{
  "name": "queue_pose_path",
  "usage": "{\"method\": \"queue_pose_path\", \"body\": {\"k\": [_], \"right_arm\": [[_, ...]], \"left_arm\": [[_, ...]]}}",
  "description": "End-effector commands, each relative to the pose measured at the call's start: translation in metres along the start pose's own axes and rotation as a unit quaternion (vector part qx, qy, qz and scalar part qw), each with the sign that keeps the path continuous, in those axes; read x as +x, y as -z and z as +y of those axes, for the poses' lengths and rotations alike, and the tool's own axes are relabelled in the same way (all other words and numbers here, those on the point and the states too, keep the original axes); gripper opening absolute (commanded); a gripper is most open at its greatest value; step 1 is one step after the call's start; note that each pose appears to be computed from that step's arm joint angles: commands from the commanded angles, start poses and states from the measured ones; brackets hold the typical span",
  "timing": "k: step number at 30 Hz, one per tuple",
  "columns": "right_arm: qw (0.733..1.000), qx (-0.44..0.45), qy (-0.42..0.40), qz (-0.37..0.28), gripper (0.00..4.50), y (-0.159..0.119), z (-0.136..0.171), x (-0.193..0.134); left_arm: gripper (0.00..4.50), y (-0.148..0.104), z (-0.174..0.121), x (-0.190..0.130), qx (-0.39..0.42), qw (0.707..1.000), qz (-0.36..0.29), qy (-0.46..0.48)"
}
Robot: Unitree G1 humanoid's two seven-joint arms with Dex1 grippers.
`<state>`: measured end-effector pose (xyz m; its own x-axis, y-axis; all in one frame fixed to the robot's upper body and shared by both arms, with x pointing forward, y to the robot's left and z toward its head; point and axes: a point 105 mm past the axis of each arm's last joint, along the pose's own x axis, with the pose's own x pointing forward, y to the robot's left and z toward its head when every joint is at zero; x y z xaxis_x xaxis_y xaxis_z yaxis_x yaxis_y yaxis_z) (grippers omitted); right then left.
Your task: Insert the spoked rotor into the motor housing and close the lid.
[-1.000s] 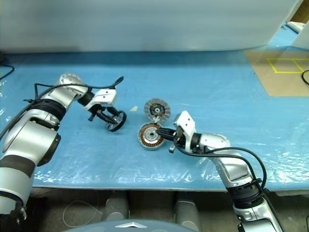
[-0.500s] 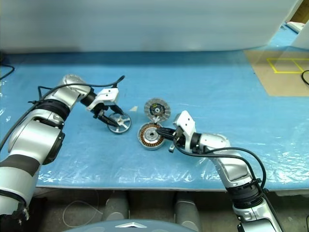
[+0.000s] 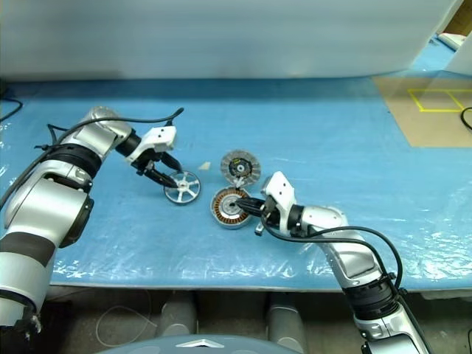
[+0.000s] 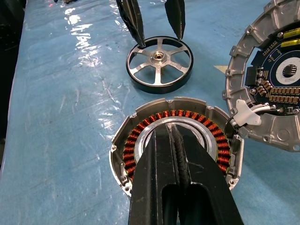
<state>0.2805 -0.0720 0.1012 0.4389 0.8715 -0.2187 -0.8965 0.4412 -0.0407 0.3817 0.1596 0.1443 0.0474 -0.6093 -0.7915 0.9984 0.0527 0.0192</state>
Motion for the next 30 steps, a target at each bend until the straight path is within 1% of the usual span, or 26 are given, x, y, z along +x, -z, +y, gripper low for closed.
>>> {"method": "queue_pose_path", "body": {"k": [1, 4, 8, 13, 19, 25, 27, 29, 30], "right_arm": [[1.0, -0.008, 0.0, -0.011, 0.0, -0.004, 0.002, 0.0], [1.0, -0.007, 0.001, -0.01, 0.0, -0.003, 0.002, 0.001], [1.0, -0.006, 0.002, -0.009, 0.0, -0.001, 0.004, 0.001], [1.0, -0.007, 0.003, -0.006, 0.0, 0.0, 0.004, 0.001], [1.0, -0.003, 0.005, -0.006, 0.0, 0.003, 0.005, 0.002], [1.0, -0.003, 0.007, -0.007, 0.0, 0.002, 0.004, 0.001], [1.0, -0.003, 0.008, -0.007, 0.0, 0.002, 0.004, 0.001], [1.0, -0.003, 0.007, -0.006, 0.0, 0.002, 0.004, 0.001], [1.0, -0.003, 0.007, -0.006, 0.0, 0.002, 0.004, 0.001]], "left_arm": [[3.07, -0.008, 0.003, -0.009, 0.013, 1.0, 0.011, -0.01], [3.07, -0.009, 0.004, -0.009, 0.007, 1.0, 0.012, -0.013], [3.07, -0.002, 0.005, -0.009, -0.002, 0.999, 0.042, -0.018], [3.07, -0.004, 0.007, -0.003, -0.006, 0.999, 0.042, -0.024], [3.07, -0.014, 0.006, 0.0, -0.013, 1.0, 0.023, -0.011], [3.07, -0.008, 0.004, 0.0, 0.0, 0.999, 0.043, -0.002], [3.07, -0.006, 0.003, -0.002, 0.02, 0.999, 0.05, -0.003], [3.07, -0.01, 0.003, -0.002, 0.059, 0.998, 0.038, -0.003], [3.07, -0.013, 0.004, -0.004, 0.063, 0.998, 0.028, -0.007]]}}
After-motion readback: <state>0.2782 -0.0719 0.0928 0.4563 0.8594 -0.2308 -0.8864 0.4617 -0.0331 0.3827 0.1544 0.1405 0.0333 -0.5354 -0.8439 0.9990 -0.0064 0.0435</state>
